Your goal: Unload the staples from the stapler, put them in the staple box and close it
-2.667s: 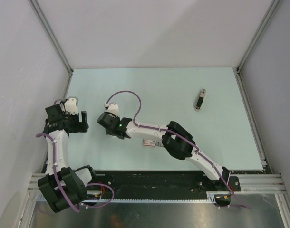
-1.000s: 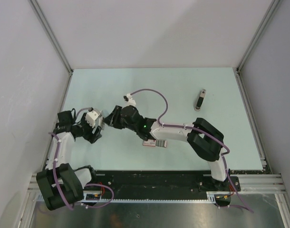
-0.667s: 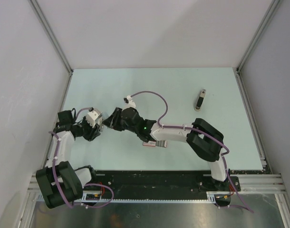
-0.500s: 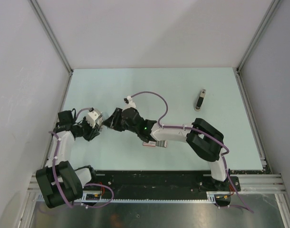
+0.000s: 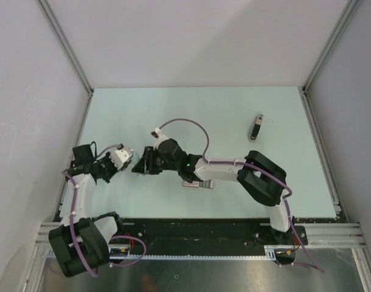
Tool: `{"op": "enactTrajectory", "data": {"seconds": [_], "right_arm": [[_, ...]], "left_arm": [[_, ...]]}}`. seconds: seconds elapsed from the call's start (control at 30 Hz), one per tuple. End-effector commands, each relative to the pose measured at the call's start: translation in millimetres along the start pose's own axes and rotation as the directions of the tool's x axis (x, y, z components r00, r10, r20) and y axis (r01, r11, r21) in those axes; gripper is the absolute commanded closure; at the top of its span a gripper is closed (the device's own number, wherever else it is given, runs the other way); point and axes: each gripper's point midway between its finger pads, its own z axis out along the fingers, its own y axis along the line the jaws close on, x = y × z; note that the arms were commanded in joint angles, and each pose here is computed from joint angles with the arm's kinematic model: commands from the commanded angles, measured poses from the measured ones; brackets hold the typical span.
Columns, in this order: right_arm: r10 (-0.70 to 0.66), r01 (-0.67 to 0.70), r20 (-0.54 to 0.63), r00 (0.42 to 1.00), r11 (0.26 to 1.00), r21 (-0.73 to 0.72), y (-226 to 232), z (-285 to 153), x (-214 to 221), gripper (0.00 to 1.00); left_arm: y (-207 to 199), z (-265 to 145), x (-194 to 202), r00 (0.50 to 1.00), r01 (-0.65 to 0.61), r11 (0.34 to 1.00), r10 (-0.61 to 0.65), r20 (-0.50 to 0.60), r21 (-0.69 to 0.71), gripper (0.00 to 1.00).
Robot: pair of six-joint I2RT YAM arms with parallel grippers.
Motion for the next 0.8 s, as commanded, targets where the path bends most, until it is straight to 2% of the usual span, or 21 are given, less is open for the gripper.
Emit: {"op": "enactTrajectory", "data": {"seconds": [0.0,0.33,0.57,0.67,0.77], "right_arm": [[-0.133,0.122,-0.082,0.988,0.984,-0.127,27.5,-8.3,19.7,1.00],[-0.281,0.273,-0.092,0.955,0.958,-0.094,20.5,-21.1,24.7,1.00],[-0.339,0.333,-0.057,0.939,0.939,-0.089,22.5,-20.0,25.2,1.00],[-0.344,0.340,-0.021,0.939,0.935,-0.099,27.0,-15.9,21.4,1.00],[-0.329,0.328,0.016,0.944,0.938,-0.113,32.3,-12.4,16.1,1.00]], "left_arm": [[14.9,-5.6,-1.9,0.987,-0.161,0.985,0.161,-0.013,-0.059,0.81],[33.7,-16.2,-4.7,0.941,-0.339,0.928,0.332,-0.064,-0.154,0.84],[36.7,-21.8,-12.4,0.868,-0.494,0.831,0.489,-0.087,-0.254,0.83],[32.8,-22.5,-18.5,0.853,-0.515,0.812,0.516,-0.077,-0.275,0.82],[29.3,-20.5,-22.3,0.862,-0.501,0.821,0.503,-0.066,-0.275,0.81]]}}
